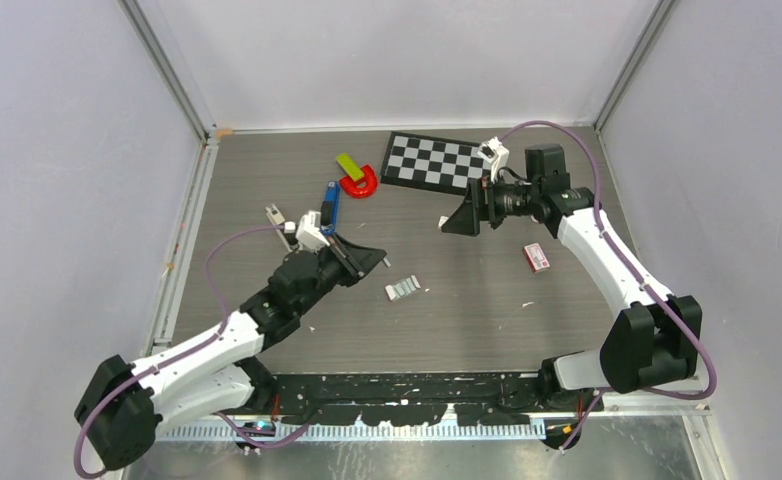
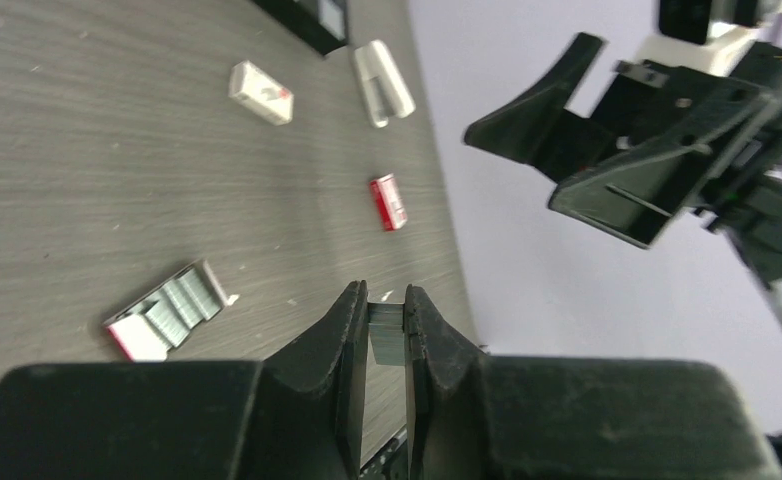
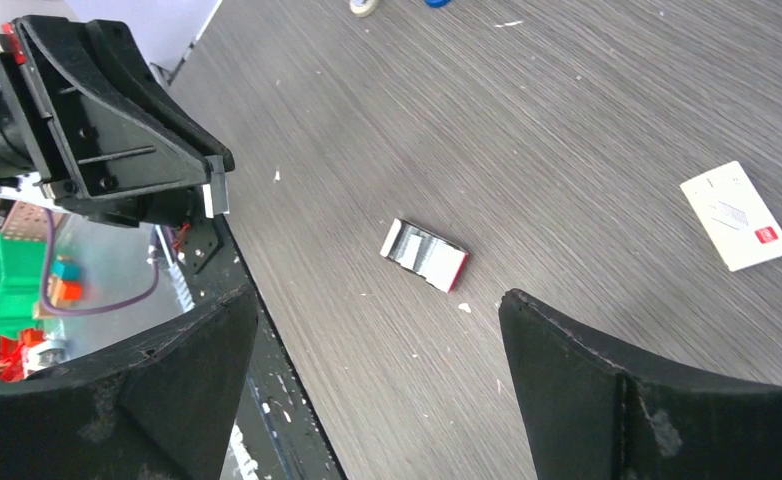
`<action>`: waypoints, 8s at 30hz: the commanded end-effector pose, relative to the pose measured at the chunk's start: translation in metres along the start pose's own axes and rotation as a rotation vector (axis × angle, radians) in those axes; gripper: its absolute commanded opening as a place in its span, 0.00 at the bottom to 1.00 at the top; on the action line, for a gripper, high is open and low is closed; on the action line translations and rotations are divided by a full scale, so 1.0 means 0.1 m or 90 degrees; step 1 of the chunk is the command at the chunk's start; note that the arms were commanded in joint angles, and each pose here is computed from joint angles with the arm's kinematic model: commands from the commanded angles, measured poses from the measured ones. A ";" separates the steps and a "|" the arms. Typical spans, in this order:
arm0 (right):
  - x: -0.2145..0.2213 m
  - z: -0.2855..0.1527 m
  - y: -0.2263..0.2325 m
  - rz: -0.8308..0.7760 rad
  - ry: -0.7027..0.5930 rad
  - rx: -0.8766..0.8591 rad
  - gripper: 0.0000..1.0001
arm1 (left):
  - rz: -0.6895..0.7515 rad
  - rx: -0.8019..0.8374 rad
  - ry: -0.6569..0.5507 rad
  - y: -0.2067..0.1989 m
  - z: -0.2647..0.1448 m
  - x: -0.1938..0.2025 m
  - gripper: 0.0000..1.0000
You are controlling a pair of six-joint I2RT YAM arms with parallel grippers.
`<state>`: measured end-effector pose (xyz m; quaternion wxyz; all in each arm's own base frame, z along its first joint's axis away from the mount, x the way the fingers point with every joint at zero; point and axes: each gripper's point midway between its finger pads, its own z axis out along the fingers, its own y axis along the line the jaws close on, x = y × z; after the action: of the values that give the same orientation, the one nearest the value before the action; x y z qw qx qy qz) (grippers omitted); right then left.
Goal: Unload the staples from the stapler
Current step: Pick up the staple from the staple box, then place the staple in the staple box.
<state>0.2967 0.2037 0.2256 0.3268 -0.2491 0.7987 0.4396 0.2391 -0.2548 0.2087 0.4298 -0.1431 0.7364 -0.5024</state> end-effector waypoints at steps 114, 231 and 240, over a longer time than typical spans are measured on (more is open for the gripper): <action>-0.09 -0.20 -0.08 -0.042 -0.019 0.034 0.95 | 0.264 -0.533 -0.008 1.17 0.84 0.74 0.06; -0.10 -0.21 -0.03 -0.041 -0.022 0.018 0.95 | 0.195 -0.510 0.063 1.12 0.72 1.05 0.10; -0.11 -0.22 -0.03 -0.042 -0.023 0.018 0.95 | 0.200 -0.518 0.067 1.11 0.72 1.05 0.23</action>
<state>0.2995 0.1842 0.2186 0.3304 -0.2450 0.8091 0.4197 0.2553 -0.3161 0.0384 0.3599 -0.1573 0.9133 -0.1079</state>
